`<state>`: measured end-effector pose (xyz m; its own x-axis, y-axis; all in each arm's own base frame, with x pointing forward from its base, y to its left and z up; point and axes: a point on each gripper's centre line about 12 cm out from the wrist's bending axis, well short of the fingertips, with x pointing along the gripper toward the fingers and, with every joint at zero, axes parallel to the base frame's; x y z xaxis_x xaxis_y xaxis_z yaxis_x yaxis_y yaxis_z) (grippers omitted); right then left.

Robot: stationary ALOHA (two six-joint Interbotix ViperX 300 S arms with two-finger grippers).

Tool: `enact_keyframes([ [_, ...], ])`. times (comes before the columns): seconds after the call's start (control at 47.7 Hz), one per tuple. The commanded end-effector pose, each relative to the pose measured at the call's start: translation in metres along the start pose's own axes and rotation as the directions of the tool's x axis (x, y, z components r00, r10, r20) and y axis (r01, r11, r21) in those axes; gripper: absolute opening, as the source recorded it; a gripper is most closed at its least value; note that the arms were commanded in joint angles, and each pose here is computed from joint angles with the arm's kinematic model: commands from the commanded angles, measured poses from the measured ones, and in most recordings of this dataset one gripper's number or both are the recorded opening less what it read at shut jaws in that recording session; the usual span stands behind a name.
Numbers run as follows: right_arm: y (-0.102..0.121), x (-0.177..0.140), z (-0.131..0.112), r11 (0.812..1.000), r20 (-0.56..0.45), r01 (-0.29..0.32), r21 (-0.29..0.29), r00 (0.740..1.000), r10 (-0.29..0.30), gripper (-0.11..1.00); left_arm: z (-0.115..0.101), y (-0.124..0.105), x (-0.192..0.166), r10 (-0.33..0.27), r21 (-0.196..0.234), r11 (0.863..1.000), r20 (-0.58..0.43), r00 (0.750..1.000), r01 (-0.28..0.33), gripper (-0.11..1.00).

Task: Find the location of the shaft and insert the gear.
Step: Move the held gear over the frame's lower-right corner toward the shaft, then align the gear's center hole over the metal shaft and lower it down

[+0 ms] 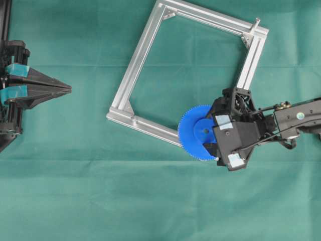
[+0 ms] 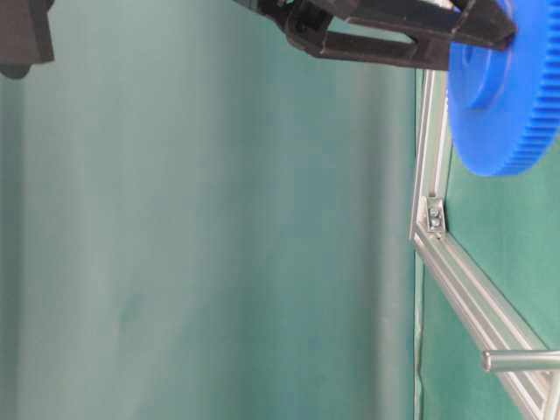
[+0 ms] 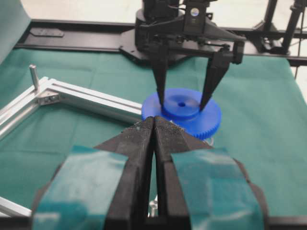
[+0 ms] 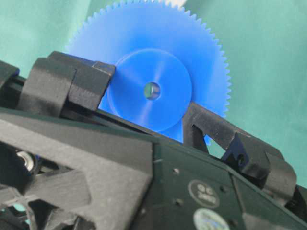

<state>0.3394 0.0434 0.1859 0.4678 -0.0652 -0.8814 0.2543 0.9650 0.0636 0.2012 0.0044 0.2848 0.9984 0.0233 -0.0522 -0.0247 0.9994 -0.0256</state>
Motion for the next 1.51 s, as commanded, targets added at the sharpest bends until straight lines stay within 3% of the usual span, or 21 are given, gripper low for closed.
enact_keyframes([
  [0.0,0.003,-0.007,0.003,1.000,0.025,-0.014,-0.007,1.000,0.014,0.69,0.011,0.000,0.002,0.003,-0.003,1.000,0.025,1.000,-0.003,0.01],
  [0.838,0.021,0.008,-0.005,0.994,0.093,-0.107,-0.022,0.990,0.109,0.69,0.011,0.000,0.002,0.003,-0.005,1.000,0.025,1.000,-0.003,0.01],
  [1.299,0.019,0.005,-0.008,0.994,0.090,-0.105,-0.018,0.990,0.106,0.69,0.011,0.000,0.002,0.003,-0.008,1.000,0.025,1.000,-0.003,0.01],
  [1.488,0.017,0.000,-0.013,0.994,0.092,-0.108,-0.010,0.990,0.109,0.69,0.010,0.000,0.002,0.003,-0.029,1.000,0.020,1.000,-0.002,0.01],
])
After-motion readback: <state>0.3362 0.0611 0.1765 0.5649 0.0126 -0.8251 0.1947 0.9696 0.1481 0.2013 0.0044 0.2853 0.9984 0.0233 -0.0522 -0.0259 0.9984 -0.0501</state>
